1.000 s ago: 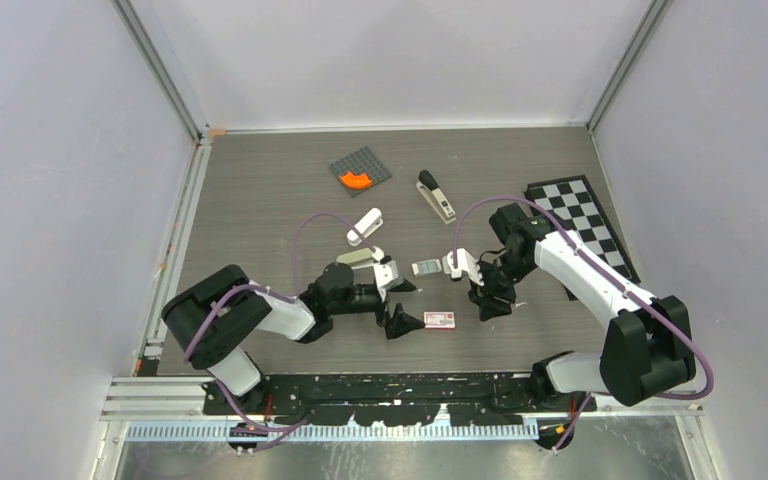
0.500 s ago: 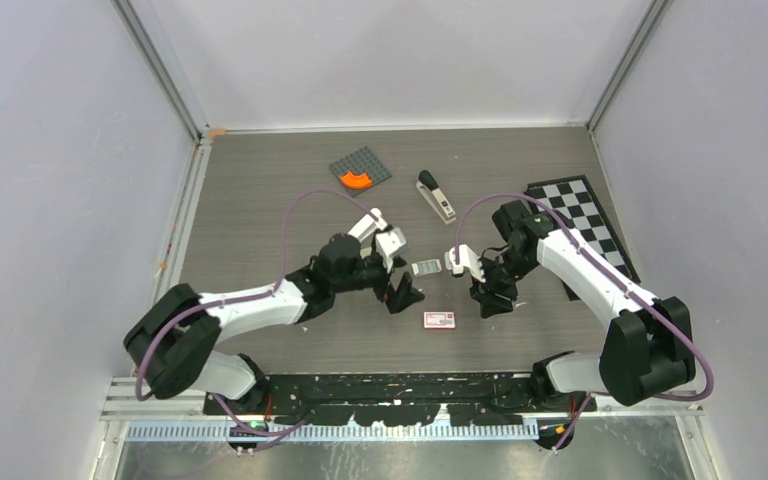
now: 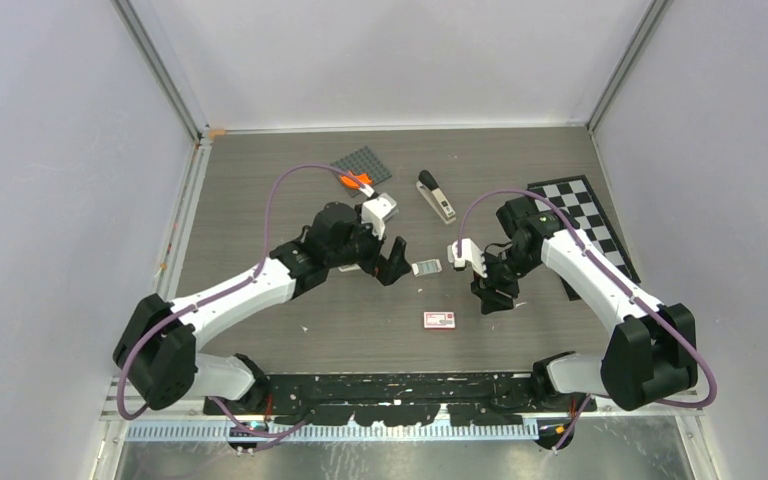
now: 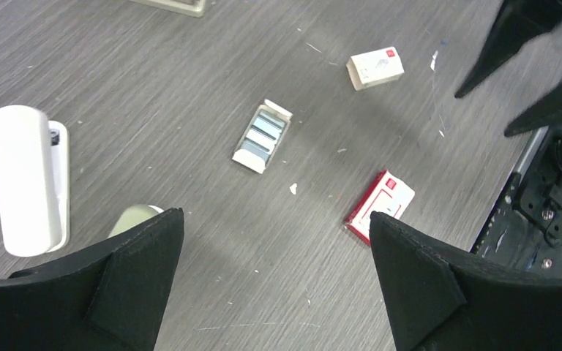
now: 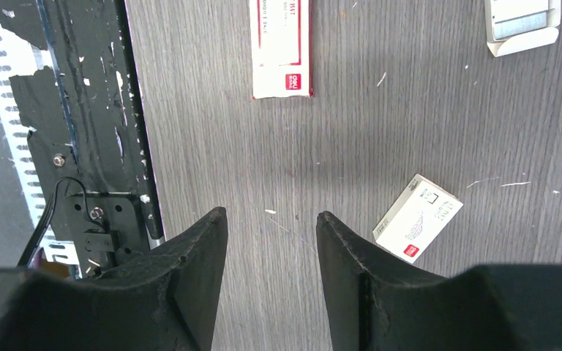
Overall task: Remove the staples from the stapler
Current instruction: Close the staple box at the center of the board, then pick up the stapler from the center of the board.
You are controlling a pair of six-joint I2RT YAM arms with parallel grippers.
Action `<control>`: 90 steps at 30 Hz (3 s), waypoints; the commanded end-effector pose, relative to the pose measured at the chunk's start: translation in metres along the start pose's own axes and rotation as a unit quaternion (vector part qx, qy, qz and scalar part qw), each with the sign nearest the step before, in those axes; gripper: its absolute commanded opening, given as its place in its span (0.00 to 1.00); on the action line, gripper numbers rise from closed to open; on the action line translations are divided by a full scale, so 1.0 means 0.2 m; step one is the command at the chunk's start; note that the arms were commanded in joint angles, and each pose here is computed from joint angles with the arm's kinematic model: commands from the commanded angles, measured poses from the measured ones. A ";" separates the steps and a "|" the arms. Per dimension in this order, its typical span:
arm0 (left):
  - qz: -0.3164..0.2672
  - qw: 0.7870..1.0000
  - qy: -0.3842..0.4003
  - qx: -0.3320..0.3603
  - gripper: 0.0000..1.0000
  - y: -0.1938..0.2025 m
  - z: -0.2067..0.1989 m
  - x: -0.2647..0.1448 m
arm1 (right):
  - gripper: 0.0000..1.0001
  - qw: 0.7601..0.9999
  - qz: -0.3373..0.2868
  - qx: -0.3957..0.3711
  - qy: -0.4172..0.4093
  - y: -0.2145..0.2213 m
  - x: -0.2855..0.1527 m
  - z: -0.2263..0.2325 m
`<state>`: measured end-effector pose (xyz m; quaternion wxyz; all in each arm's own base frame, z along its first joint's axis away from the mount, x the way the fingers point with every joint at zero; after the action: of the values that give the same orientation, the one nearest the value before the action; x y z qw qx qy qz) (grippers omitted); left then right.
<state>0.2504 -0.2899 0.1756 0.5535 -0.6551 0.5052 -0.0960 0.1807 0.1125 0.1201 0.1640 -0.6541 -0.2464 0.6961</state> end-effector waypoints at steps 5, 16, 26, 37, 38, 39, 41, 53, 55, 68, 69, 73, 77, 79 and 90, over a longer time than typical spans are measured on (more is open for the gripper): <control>-0.012 0.993 0.017 -0.116 0.95 -0.20 0.06 0.03 | 0.54 0.999 -0.011 -0.008 0.033 -0.06 -0.06 -0.05; 0.062 0.986 -0.098 -0.118 0.86 -0.22 0.25 0.13 | 0.56 0.999 -0.016 -0.003 0.038 -0.07 -0.08 -0.06; 0.108 0.978 -0.180 0.008 0.91 -0.24 0.51 0.19 | 0.57 0.999 -0.020 0.001 0.040 -0.08 -0.09 -0.06; 0.043 0.928 -0.191 -0.316 0.70 -0.29 0.53 0.19 | 0.57 0.999 -0.021 0.004 0.033 -0.07 -0.08 -0.06; 0.022 0.915 -0.177 -0.362 0.61 -0.28 0.50 0.21 | 0.57 0.999 -0.021 0.004 0.032 -0.07 -0.08 -0.06; -0.003 0.905 -0.164 -0.393 0.56 -0.28 0.47 0.22 | 0.57 0.999 -0.022 0.004 0.032 -0.08 -0.08 -0.06; -0.054 0.877 -0.160 -0.450 0.44 -0.30 0.47 0.21 | 0.57 0.999 -0.024 0.002 0.031 -0.08 -0.08 -0.06; -0.140 0.758 -0.301 -0.562 0.60 -0.18 0.36 -0.18 | 0.57 0.999 -0.032 -0.003 0.025 -0.09 -0.08 -0.04; -0.131 0.731 -0.299 -0.600 0.65 -0.10 0.36 -0.17 | 0.57 0.999 -0.032 -0.004 0.026 -0.09 -0.08 -0.04; -0.084 0.662 -0.369 -0.647 0.84 0.12 0.49 0.06 | 0.57 0.999 -0.037 -0.011 0.025 -0.10 -0.08 -0.02; -0.085 0.659 -0.371 -0.649 0.84 0.13 0.51 0.07 | 0.57 0.999 -0.038 -0.013 0.025 -0.10 -0.08 -0.02; -0.079 0.655 -0.378 -0.649 0.83 0.14 0.54 0.13 | 0.57 0.999 -0.038 -0.015 0.020 -0.10 -0.07 -0.02; -0.065 0.647 -0.387 -0.654 0.81 0.17 0.57 0.18 | 0.57 0.999 -0.040 -0.018 0.017 -0.10 -0.07 -0.01; -0.063 0.642 -0.386 -0.659 0.80 0.18 0.58 0.20 | 0.57 0.999 -0.040 -0.020 0.016 -0.10 -0.07 -0.01; -0.052 0.645 -0.399 -0.650 0.67 0.26 0.58 0.12 | 0.57 0.999 -0.040 -0.022 0.017 -0.09 -0.07 -0.01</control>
<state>0.3162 -0.2393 0.0663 0.1242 -0.8382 0.1404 0.5122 0.1810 0.1165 0.1288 0.1780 -0.6501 -0.2631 0.6902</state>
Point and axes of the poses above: each gripper's point midway between its finger pads, its own x axis out along the fingers, its own z axis along the line the jaws close on, y = z × x, the point moved 2 cm from there along -x, back along the fingers, and after that the axes turned 12 degrees about -x, right-handed, at the moved point
